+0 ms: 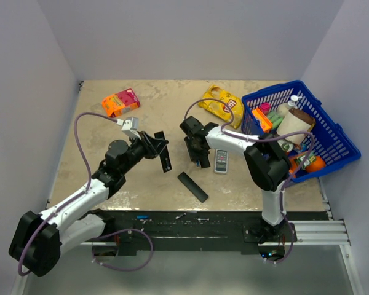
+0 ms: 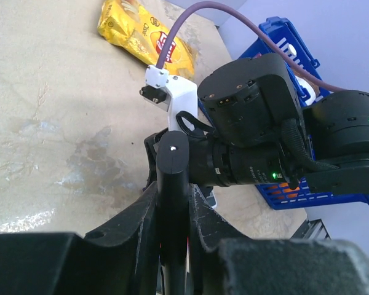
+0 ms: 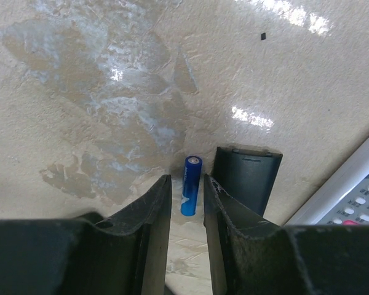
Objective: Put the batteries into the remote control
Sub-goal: Pick up the battery from the center of the board.
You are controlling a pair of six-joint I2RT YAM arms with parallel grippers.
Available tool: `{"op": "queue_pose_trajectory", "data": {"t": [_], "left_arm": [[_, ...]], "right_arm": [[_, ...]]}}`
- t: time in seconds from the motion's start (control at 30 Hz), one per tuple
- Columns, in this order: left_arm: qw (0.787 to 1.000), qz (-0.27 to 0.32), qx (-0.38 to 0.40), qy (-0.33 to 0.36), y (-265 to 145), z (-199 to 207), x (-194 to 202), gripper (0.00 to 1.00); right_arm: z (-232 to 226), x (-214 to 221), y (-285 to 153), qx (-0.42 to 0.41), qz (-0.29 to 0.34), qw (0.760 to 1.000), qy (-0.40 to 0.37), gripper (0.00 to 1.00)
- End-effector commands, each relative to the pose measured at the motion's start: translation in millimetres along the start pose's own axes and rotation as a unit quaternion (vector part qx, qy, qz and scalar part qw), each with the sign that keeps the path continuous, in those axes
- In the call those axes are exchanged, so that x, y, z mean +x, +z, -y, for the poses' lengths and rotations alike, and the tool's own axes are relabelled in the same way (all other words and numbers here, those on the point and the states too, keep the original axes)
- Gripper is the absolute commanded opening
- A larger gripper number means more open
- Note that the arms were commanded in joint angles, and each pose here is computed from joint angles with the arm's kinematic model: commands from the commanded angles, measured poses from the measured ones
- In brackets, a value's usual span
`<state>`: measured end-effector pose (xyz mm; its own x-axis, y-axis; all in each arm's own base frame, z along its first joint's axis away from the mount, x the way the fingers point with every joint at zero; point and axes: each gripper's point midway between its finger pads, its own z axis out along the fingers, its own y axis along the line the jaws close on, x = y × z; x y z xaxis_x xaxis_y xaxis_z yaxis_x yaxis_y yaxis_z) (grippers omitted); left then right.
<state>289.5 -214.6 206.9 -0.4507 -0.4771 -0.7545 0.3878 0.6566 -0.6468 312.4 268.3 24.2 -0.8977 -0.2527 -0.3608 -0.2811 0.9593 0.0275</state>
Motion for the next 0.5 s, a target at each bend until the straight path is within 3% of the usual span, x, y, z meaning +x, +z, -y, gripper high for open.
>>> {"op": "queue_pose_trajectory", "data": {"t": [0.0,0.33,0.47], "left_arm": [[0.999,0.018,0.026,0.005,1.5,10.2,-9.8,0.00],[1.000,0.009,0.029,-0.010,2.6,9.4,-4.0,0.00],[0.999,0.004,0.033,-0.020,4.6,10.3,-1.2,0.00]], "right_arm": [[1.3,-17.6,-6.9,0.008,0.025,1.000,0.011,0.31],[-0.9,-11.4,8.4,0.005,0.013,1.000,0.002,0.30],[-0.9,-5.9,14.8,0.003,0.002,1.000,-0.004,0.25]]}}
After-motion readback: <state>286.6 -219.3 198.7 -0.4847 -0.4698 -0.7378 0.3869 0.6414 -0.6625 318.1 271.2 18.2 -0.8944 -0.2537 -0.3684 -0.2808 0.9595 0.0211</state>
